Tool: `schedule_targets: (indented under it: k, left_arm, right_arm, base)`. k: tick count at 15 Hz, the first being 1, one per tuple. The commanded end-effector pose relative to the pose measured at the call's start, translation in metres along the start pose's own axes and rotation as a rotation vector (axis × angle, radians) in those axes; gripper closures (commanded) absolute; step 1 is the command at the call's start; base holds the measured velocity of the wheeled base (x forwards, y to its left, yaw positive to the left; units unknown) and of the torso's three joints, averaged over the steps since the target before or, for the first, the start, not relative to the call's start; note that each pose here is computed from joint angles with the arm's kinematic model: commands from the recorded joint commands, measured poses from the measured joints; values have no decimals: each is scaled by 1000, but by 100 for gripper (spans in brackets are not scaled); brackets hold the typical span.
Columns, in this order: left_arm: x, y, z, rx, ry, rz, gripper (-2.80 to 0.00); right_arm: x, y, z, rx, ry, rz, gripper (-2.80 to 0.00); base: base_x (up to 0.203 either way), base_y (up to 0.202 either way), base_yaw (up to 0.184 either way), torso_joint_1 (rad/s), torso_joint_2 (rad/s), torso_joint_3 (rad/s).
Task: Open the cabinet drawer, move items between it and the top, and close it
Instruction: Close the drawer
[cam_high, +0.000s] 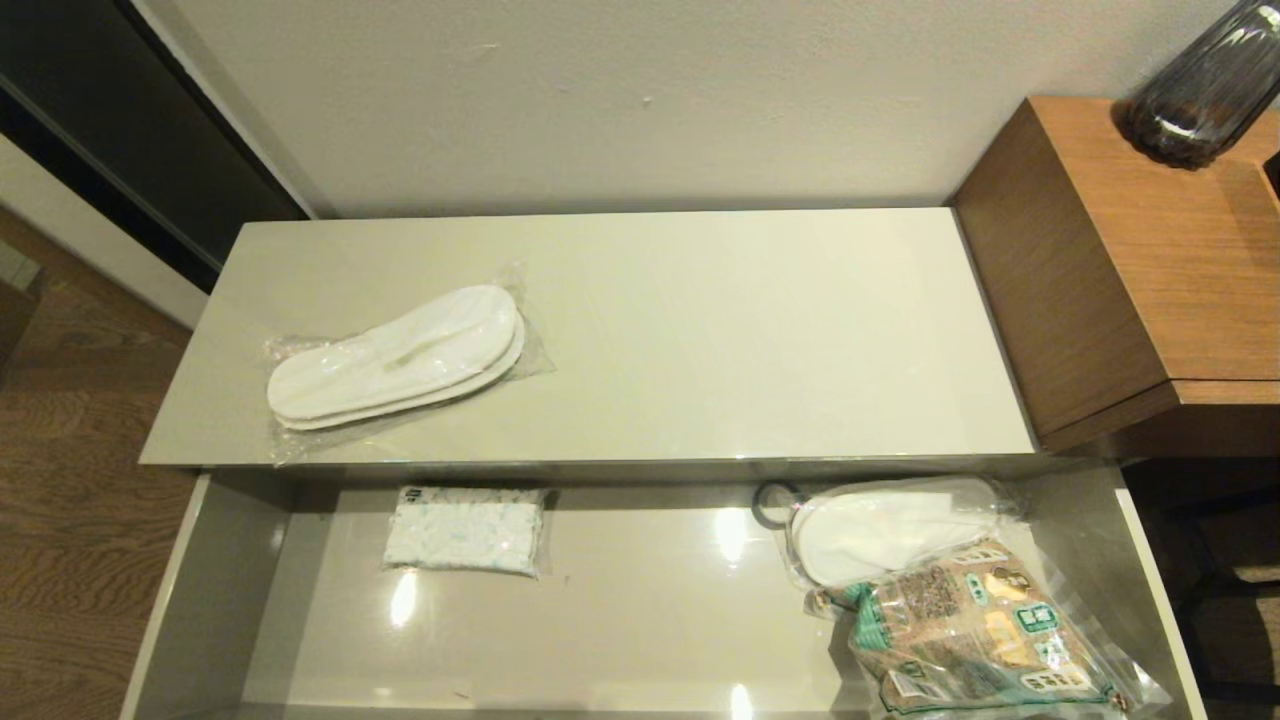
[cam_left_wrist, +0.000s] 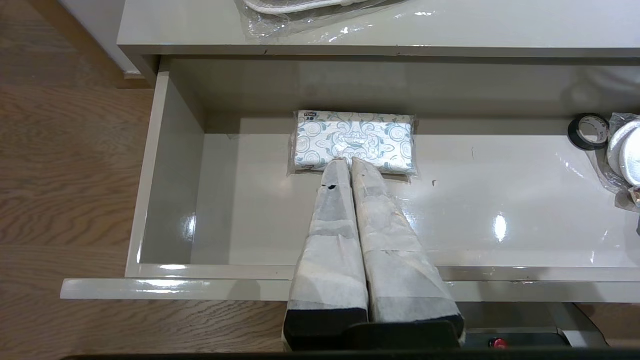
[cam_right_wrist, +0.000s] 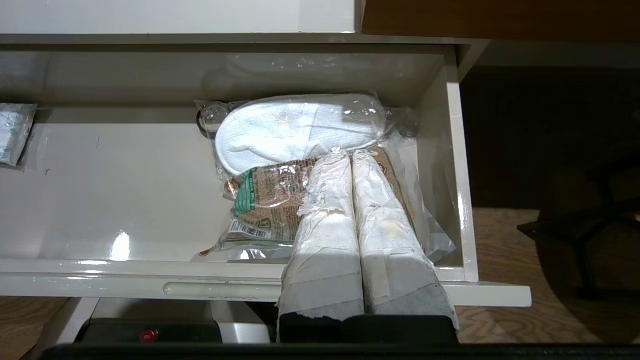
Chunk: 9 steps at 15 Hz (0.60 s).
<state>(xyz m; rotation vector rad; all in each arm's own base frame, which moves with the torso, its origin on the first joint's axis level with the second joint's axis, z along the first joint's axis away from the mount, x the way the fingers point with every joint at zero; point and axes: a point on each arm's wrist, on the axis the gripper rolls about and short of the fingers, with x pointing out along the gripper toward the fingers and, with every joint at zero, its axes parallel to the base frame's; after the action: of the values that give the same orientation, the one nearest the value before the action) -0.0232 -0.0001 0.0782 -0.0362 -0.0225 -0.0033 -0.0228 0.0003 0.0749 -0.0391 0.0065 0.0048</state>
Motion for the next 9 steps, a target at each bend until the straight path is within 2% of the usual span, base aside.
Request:
schedule_targets:
  k: [1,9]
  left_arm:
    - [0,0,0,-1,3,1,0]
    - [0,0,0,-1,3,0,0]
  right_arm:
    - [0,0,0,-1,0,1,0]
    - [0,0,0,-1,0,0,0]
  base:
    - [0,0,0,0,0,0]
    - [0,0,0,0,0,0]
